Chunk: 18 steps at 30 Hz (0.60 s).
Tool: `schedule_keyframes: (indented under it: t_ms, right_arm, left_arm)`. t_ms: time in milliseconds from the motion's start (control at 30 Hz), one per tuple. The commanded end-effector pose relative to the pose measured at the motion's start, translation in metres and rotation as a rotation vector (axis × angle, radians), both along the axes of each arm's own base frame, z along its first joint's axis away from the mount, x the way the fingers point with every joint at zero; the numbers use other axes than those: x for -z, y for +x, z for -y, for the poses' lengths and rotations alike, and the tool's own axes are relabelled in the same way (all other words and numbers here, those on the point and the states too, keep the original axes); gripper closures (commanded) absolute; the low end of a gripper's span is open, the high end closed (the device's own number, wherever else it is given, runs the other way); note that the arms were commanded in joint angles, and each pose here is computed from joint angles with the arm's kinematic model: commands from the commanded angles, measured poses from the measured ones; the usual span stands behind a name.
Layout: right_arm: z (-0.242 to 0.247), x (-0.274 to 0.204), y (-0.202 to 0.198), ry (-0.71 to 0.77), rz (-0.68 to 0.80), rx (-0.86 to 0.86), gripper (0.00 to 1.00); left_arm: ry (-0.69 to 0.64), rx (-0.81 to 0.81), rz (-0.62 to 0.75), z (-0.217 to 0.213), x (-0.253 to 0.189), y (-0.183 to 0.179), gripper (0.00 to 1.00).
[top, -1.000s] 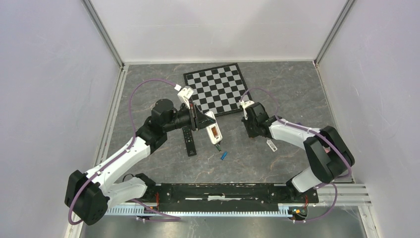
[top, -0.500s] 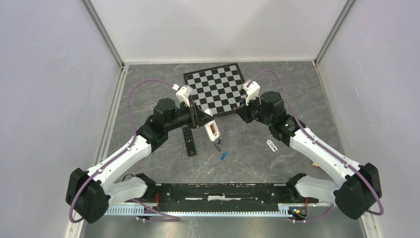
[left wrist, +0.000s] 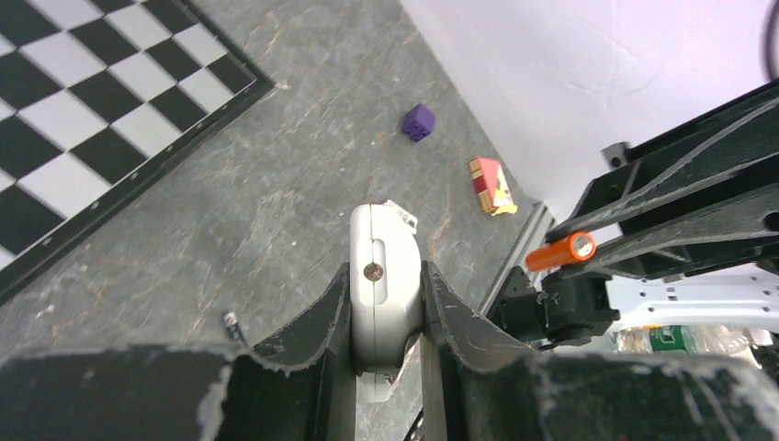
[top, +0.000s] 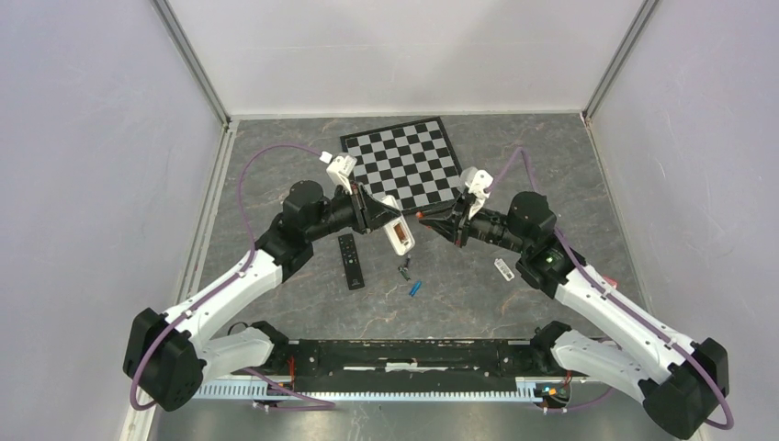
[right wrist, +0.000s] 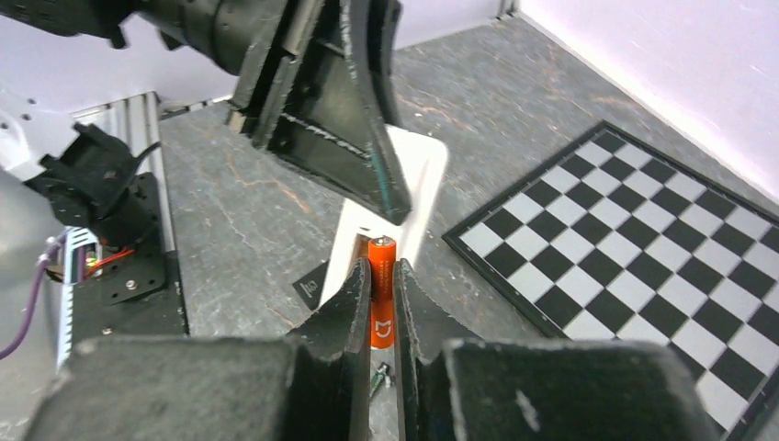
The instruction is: Load the batteries into the remote control
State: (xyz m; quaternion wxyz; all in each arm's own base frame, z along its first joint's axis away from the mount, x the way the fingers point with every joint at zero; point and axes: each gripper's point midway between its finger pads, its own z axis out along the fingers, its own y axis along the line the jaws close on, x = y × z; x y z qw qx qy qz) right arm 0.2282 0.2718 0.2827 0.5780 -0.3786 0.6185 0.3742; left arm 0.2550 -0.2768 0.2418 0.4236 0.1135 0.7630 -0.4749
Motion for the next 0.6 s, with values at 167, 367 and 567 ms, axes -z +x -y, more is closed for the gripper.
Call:
schedule_keyframes:
  t_ms: [167,367,567]
  right_arm:
    - [-0.006,-0.023,-0.032,0.147,0.036,-0.117,0.98]
    - [0.003,-0.026,-0.020,0.212,0.013,0.003,0.98]
    - [0.007,-0.026,-0.006,0.255,-0.004,0.116,0.98]
  left_arm:
    - [-0.261,0.200,0.229,0.020,-0.068,-0.028,0.98]
    - [-0.271,0.157,0.127,0.023,-0.068,-0.017,0.98]
    - [-0.238,0.049,-0.101,0.022,-0.052,-0.002,0.98]
